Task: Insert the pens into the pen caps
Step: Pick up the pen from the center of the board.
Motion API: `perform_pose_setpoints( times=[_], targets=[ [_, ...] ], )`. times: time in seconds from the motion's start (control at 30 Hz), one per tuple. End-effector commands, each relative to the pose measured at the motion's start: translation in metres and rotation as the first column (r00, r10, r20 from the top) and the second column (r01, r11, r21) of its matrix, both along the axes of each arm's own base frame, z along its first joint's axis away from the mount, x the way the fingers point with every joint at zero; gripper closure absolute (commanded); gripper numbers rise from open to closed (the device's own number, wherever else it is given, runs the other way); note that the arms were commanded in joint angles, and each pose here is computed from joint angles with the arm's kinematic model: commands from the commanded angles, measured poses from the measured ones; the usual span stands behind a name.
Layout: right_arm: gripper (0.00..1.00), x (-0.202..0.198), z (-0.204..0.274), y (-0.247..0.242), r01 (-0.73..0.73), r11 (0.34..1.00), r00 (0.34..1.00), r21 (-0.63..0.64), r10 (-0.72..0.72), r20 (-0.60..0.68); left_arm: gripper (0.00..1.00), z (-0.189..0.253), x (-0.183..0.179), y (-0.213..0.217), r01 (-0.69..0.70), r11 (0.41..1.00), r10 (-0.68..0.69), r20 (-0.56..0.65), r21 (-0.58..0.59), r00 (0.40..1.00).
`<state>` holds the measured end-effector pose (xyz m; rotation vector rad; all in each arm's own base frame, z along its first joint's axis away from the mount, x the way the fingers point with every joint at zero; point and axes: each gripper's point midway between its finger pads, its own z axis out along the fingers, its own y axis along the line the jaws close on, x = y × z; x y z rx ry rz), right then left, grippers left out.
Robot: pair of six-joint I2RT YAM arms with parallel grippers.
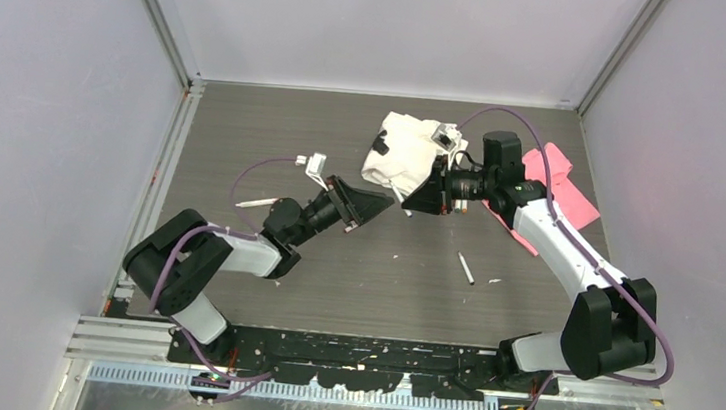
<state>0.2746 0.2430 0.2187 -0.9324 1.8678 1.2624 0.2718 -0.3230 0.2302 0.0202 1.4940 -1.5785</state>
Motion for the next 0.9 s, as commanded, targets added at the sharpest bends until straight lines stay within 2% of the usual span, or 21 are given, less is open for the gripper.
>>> perform_pose_setpoints(
  times=[0.0,0.1,0.23,0.3,0.37,0.4,0.43,0.47,0.5,0.53,0.57,0.63,0.7,0.8,0.87],
  targets=[
    [0.98,-0.007,0.021,0.006,-0.048,0.997,0.998,0.059,0.044,0.052,0.43,0.029,0.0,-0.012,0.018,0.997,-0.013,0.06,-0.079,0.998],
    [0.98,-0.01,0.019,0.01,-0.062,0.996,0.997,0.058,0.059,0.05,0.46,0.033,0.002,-0.017,0.023,0.996,-0.017,0.068,-0.085,0.998],
    [0.98,-0.013,0.018,0.013,-0.074,0.996,0.996,0.052,0.072,0.052,0.56,0.036,0.006,-0.02,0.021,0.996,-0.014,0.071,-0.092,0.997],
    [0.98,-0.014,0.016,0.014,-0.077,0.996,0.996,0.046,0.075,0.05,0.64,0.035,0.007,-0.021,0.021,0.995,-0.015,0.063,-0.093,0.998],
    [0.98,-0.014,0.015,0.014,-0.078,0.996,0.996,0.042,0.076,0.052,0.67,0.034,0.007,-0.022,0.024,0.995,-0.018,0.059,-0.093,0.998],
    [0.98,-0.014,0.015,0.014,-0.079,0.996,0.996,0.041,0.077,0.052,0.71,0.033,0.008,-0.022,0.024,0.996,-0.018,0.058,-0.092,0.998],
    [0.98,-0.015,0.015,0.014,-0.08,0.996,0.996,0.04,0.078,0.052,0.8,0.032,0.007,-0.023,0.026,0.996,-0.021,0.056,-0.09,0.998],
    [0.98,-0.015,0.015,0.015,-0.082,0.996,0.995,0.04,0.08,0.053,0.93,0.031,0.007,-0.023,0.027,0.996,-0.022,0.056,-0.088,0.998],
    [0.98,-0.015,0.015,0.015,-0.082,0.996,0.995,0.04,0.08,0.053,0.98,0.032,0.007,-0.023,0.028,0.995,-0.023,0.055,-0.091,0.998],
    [0.97,-0.016,0.015,0.015,-0.082,0.996,0.995,0.04,0.08,0.051,0.99,0.031,0.007,-0.023,0.028,0.996,-0.023,0.052,-0.09,0.998],
    [0.95,-0.016,0.015,0.015,-0.081,0.996,0.996,0.04,0.079,0.05,0.99,0.031,0.007,-0.023,0.024,0.995,-0.02,0.05,-0.092,0.999],
    [0.72,-0.013,0.015,0.015,-0.058,0.997,0.998,0.044,0.056,0.037,0.99,0.032,0.008,-0.019,0.002,0.995,0.003,0.045,-0.1,0.999],
    [0.56,-0.012,0.017,0.016,-0.034,0.997,0.999,0.062,0.033,0.027,0.99,0.037,0.007,-0.014,-0.035,0.993,0.041,0.054,-0.109,0.998],
    [0.45,-0.012,0.023,0.02,-0.024,0.993,1.0,0.117,0.023,0.01,0.99,0.048,0.006,-0.004,-0.098,0.987,0.108,0.073,-0.13,0.991],
    [0.43,-0.012,0.027,0.024,-0.018,0.988,0.999,0.15,0.022,-0.026,0.99,0.056,0.004,0.0,-0.122,0.982,0.136,0.083,-0.147,0.987]
  ],
)
